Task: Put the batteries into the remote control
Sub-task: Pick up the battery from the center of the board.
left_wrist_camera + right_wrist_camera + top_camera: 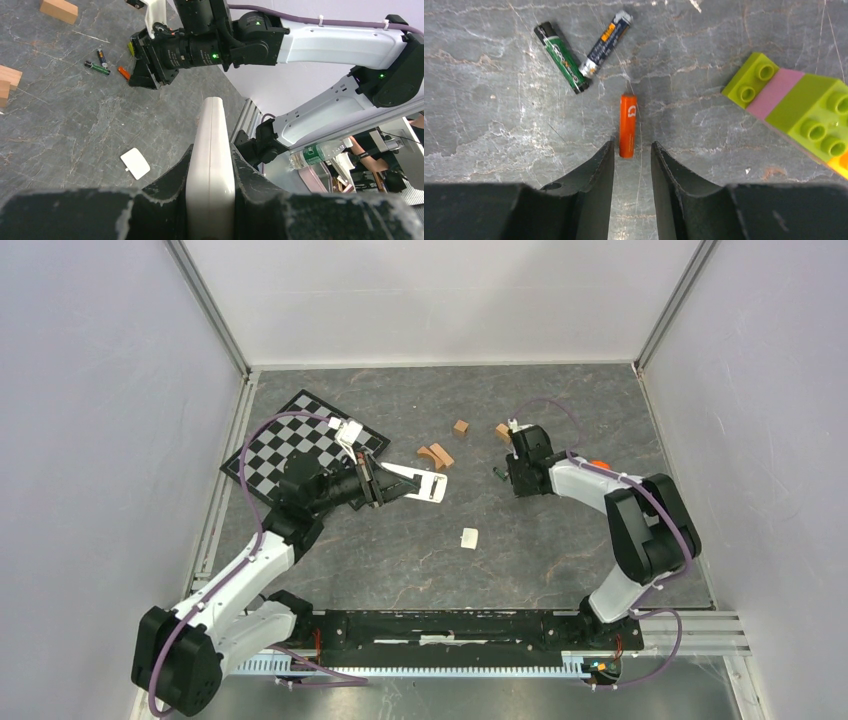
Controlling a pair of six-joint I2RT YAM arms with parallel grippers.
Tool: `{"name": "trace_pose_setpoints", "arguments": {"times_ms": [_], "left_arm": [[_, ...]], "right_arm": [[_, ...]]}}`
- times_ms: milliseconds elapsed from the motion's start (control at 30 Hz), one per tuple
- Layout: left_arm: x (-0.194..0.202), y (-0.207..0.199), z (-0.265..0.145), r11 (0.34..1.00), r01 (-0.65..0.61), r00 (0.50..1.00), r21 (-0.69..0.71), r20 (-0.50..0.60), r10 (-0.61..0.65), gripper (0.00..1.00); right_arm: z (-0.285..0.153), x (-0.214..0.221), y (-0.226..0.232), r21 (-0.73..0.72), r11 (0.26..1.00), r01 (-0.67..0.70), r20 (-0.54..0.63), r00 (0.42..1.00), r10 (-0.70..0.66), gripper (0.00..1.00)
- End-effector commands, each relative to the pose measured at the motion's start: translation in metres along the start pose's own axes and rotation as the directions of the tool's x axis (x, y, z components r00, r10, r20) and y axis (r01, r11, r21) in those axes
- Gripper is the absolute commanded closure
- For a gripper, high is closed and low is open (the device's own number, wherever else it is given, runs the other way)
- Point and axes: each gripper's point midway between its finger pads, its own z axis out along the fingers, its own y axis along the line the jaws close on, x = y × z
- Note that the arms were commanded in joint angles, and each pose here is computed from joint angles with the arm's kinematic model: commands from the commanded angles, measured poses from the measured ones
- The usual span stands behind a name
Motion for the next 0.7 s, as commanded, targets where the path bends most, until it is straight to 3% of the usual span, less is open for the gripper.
{"name": "trace_pose_setpoints", "arguments": {"times_ms": [0,167,267,567,667], "left_arm": [[-0.014,-0.010,0.001,0.998,-0.048,0.998,0.038,0.042,0.046,0.98],[-0.014,-0.004,0.000,0.999,-0.044,0.998,0.008,0.045,0.044,0.98],[-0.013,-0.001,-0.001,0.999,-0.042,0.998,-0.010,0.046,0.042,0.98],[-0.009,0.017,0.000,0.996,-0.021,0.999,-0.089,0.033,0.024,0.98],[-0.009,0.020,-0.001,0.994,-0.015,0.999,-0.104,0.031,0.018,0.98]], "right_arm": [[0.003,-0.028,0.004,-0.027,1.000,0.010,0.036,0.999,-0.009,0.62],[0.007,-0.024,-0.002,-0.009,1.000,0.001,-0.017,1.000,-0.002,0.65],[0.009,-0.019,-0.004,-0.004,1.000,0.001,-0.054,0.999,-0.001,0.71],[0.012,-0.002,-0.002,-0.032,0.999,0.006,-0.129,0.992,-0.010,0.71],[0.014,0.003,0.000,-0.055,0.998,0.001,-0.149,0.989,-0.010,0.78]]}}
